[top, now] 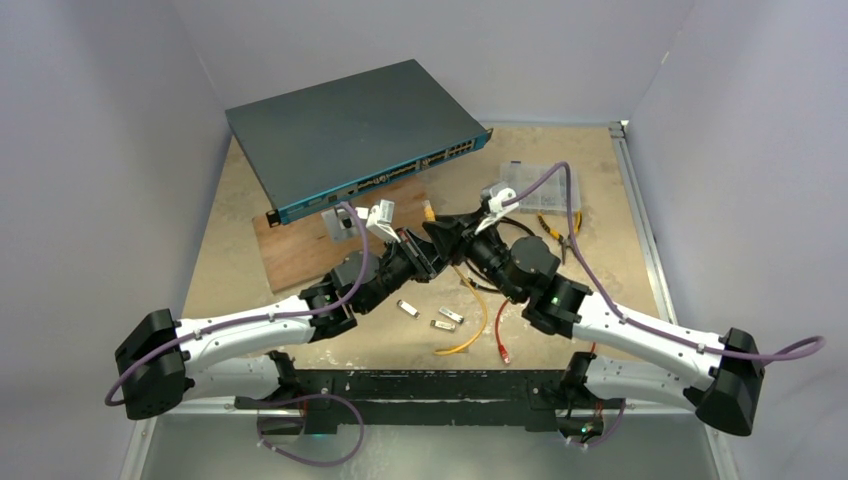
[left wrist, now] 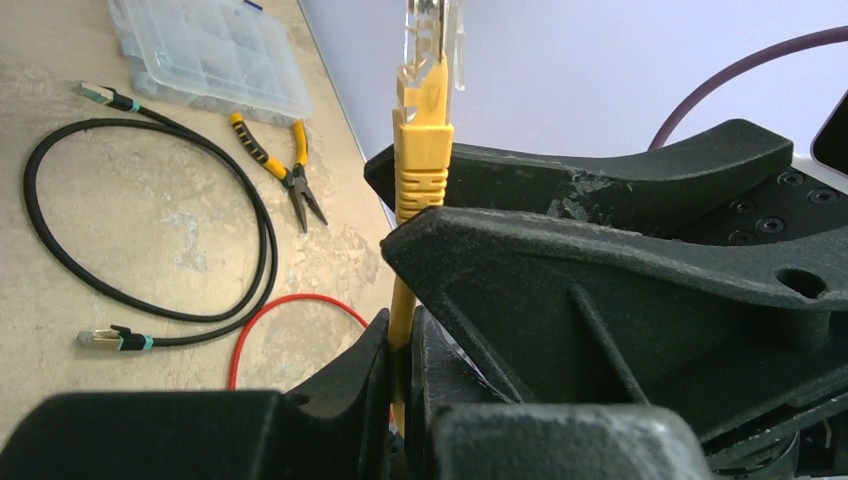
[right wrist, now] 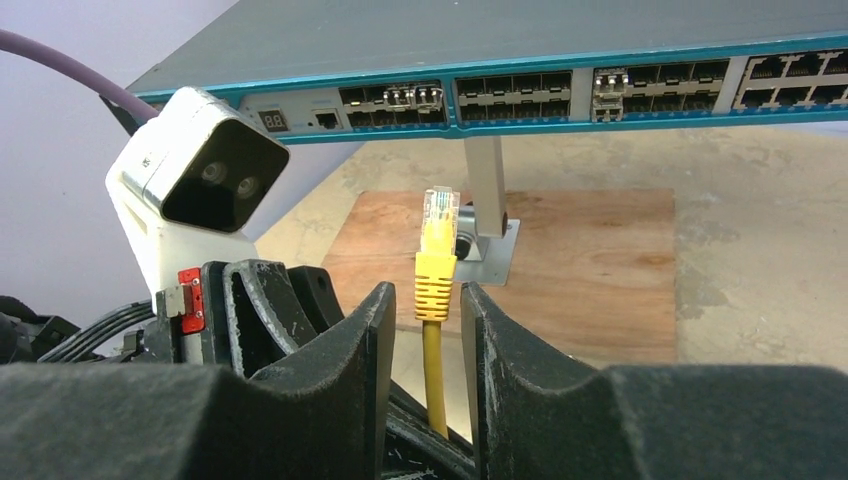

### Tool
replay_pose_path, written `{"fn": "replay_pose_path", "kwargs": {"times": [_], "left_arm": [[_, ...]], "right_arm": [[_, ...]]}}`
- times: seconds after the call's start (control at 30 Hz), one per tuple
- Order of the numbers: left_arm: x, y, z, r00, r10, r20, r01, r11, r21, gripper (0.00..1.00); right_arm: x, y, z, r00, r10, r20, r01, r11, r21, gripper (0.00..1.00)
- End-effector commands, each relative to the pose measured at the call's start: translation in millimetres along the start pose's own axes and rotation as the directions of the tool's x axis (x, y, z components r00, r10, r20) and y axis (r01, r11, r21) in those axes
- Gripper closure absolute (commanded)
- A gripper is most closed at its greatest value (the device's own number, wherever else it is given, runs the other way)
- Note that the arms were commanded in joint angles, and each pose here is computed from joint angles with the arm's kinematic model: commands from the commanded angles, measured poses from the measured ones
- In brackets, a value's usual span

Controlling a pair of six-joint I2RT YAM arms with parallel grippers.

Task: Insert the plug into the switch port
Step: Pick up the connector from the center of the board.

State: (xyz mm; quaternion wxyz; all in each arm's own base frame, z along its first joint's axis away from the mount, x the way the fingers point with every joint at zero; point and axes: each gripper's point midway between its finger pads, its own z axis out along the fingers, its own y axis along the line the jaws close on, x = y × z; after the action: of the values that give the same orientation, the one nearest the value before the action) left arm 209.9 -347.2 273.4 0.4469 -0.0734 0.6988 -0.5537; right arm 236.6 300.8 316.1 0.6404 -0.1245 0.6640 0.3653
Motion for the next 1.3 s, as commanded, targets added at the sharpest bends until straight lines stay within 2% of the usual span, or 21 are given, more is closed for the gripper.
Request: {"fn": "replay_pose_path", "kwargs": {"times": [0.0, 0.1, 0.17, 0.33, 0.43, 0.63, 0.83, 0.9, 1.03, 1.13, 1.27], "left_arm": [[-11.6, -18.9, 3.1, 0.998, -0.042, 0.036, 0.040, 0.998, 0.046, 1.00], [-10.2, -19.0, 3.4, 0.999, -0.043, 0.030, 0.041, 0.998, 0.048, 1.00], [-9.8, -18.4, 2.9, 0.999, -0.044, 0.028, 0.043, 0.998, 0.047, 1.00], [-11.4, -14.3, -0.7, 0.999, -0.036, 0.032, 0.036, 0.999, 0.025, 1.00], [-13.3, -11.9, -3.8, 0.999, -0.021, 0.036, 0.021, 1.000, 0.014, 0.91], [-21.4, -2.5, -15.6, 0.998, 0.053, 0.045, -0.052, 0.998, -0.043, 0.66], [-49.1, 6.7, -35.9, 0.975, 0.210, 0.068, -0.197, 0.966, -0.167, 0.52], [-63.4, 8.1, -43.2, 0.966, 0.245, 0.087, -0.222, 0.950, -0.219, 0.50], [-87.4, -0.8, -49.8, 0.958, 0.253, 0.139, -0.218, 0.950, -0.225, 0.47], [-95.3, -4.6, -43.9, 0.965, 0.213, 0.151, -0.183, 0.964, -0.192, 0.44], [-89.5, -5.2, -23.8, 0.988, 0.105, 0.109, -0.093, 0.990, -0.110, 0.44]], "right_arm": [[-9.7, 0.9, 1.3, 0.998, -0.024, 0.052, 0.022, 0.999, 0.023, 0.67], [-8.8, 2.1, 2.4, 0.998, -0.034, 0.052, 0.033, 0.999, 0.025, 0.71], [-7.2, 1.5, 3.2, 0.998, -0.044, 0.046, 0.043, 0.999, 0.027, 0.77], [-7.1, -1.4, 0.0, 0.998, -0.060, 0.030, 0.059, 0.998, 0.039, 0.99], [-8.1, 0.6, -3.8, 0.996, -0.083, 0.013, 0.083, 0.996, 0.020, 1.00], [-13.0, -1.1, -5.6, 0.982, -0.181, -0.055, 0.182, 0.983, 0.017, 1.00], [-9.0, -8.7, -11.4, 0.955, -0.252, -0.157, 0.250, 0.968, -0.035, 1.00], [-8.2, -16.4, -16.4, 0.949, -0.263, -0.175, 0.261, 0.965, -0.035, 1.00], [-4.3, -21.9, -25.8, 0.942, -0.280, -0.184, 0.271, 0.960, -0.071, 1.00], [-1.7, -13.0, -31.3, 0.939, -0.299, -0.173, 0.277, 0.950, -0.141, 1.00], [1.1, 0.5, -35.1, 0.933, -0.323, -0.156, 0.284, 0.931, -0.231, 1.00]]}}
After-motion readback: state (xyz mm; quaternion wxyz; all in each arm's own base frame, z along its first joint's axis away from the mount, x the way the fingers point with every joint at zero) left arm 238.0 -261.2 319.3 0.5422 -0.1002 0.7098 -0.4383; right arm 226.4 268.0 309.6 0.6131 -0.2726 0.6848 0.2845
